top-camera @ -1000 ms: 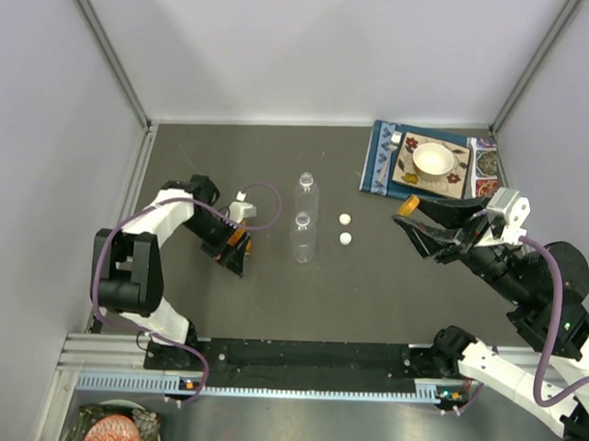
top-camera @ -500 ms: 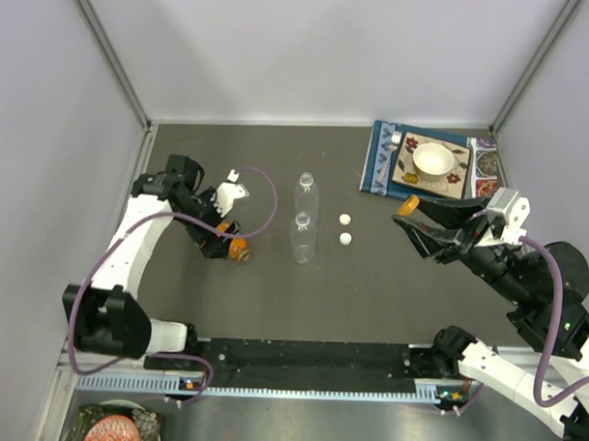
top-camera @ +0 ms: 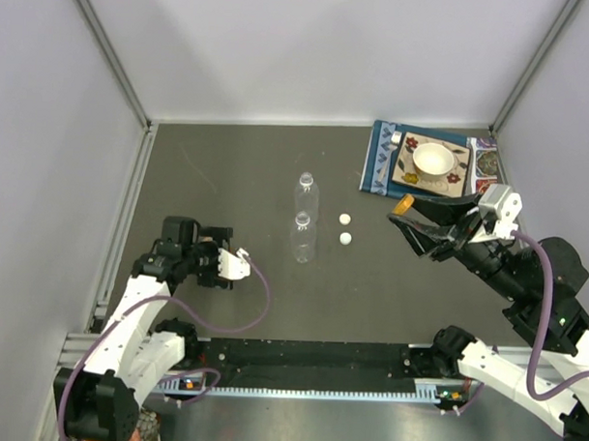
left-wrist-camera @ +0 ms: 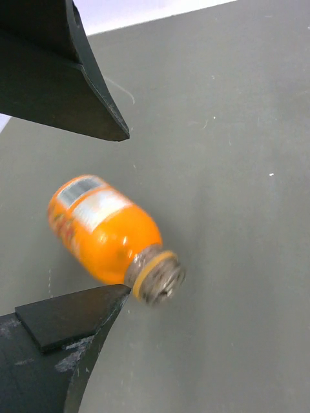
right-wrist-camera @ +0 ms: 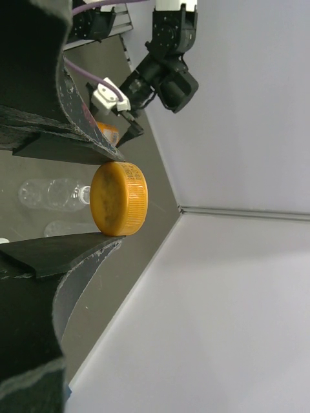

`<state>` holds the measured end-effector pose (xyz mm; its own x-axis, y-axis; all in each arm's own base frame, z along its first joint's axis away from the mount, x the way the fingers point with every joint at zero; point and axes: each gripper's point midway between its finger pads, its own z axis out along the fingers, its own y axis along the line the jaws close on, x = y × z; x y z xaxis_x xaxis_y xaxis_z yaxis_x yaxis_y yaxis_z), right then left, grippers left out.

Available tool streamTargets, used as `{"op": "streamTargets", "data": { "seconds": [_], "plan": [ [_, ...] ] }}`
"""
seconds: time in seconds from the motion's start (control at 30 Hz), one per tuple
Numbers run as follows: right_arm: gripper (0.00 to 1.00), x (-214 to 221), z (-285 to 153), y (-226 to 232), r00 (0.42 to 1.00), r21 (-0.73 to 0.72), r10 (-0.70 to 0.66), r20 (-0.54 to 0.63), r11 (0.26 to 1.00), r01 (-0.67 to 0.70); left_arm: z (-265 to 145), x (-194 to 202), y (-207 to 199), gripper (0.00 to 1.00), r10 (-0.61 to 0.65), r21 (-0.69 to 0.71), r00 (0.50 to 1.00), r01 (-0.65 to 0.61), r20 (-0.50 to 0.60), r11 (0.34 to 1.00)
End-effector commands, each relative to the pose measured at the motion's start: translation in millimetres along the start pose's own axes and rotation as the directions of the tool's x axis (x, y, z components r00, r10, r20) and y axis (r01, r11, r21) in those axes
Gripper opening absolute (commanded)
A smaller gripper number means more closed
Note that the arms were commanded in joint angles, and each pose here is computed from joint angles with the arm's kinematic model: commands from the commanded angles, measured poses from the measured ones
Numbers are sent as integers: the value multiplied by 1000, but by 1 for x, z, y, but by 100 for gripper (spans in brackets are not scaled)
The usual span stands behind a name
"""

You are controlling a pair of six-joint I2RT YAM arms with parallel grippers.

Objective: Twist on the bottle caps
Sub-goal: Adjust the plastic bottle at the center of the board.

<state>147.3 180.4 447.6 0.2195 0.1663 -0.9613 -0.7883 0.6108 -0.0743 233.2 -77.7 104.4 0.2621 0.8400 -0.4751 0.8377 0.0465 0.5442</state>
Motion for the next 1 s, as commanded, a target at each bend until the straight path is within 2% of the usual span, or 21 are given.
{"op": "streamTargets", "data": {
  "seconds": [0.0,0.13,0.2,0.27,0.47,0.6,0.67,0.7,0.77,0.83,0.87,0.97],
  "plan": [
    [42,-22,-1,5,998,-21,23,57,1000,-22,2,-7,46,98,208,-118,978,-206,1,971],
    [42,-23,-4,5,998,-18,22,53,1000,-21,1,13,35,98,233,-4,969,-234,-84,972],
    [43,-24,-5,4,998,-14,19,56,1000,-18,-3,17,32,98,284,63,953,-279,-101,958],
    [43,-24,-5,3,998,-12,16,53,1000,-15,-7,22,16,98,277,168,955,-257,-107,952],
    [43,-20,-4,2,999,-7,7,41,1000,-7,-26,16,34,99,199,248,971,-161,-136,955],
    [43,-17,-5,2,1000,-6,6,30,1000,-6,-46,2,49,98,161,210,981,-135,-112,968],
    [43,-17,-7,1,1000,-2,5,21,1000,-5,-67,0,45,98,214,302,971,-174,-106,937],
    [43,-18,-8,1,1000,0,0,22,1000,0,-83,6,15,98,191,431,972,-116,-134,895],
    [44,-21,-10,0,1000,8,-6,29,1000,6,-93,14,-9,97,186,537,971,-80,-147,840],
    [44,-23,-11,-1,999,10,-9,34,1000,9,-102,25,-35,98,185,587,964,-39,-190,809],
    [45,-23,-11,-1,999,10,-9,32,1000,9,-99,31,-63,98,183,641,966,-23,-184,767],
    [45,-23,-12,-1,999,12,-14,34,1000,13,-96,34,-95,98,183,669,970,-29,-162,742]
  ]
}}
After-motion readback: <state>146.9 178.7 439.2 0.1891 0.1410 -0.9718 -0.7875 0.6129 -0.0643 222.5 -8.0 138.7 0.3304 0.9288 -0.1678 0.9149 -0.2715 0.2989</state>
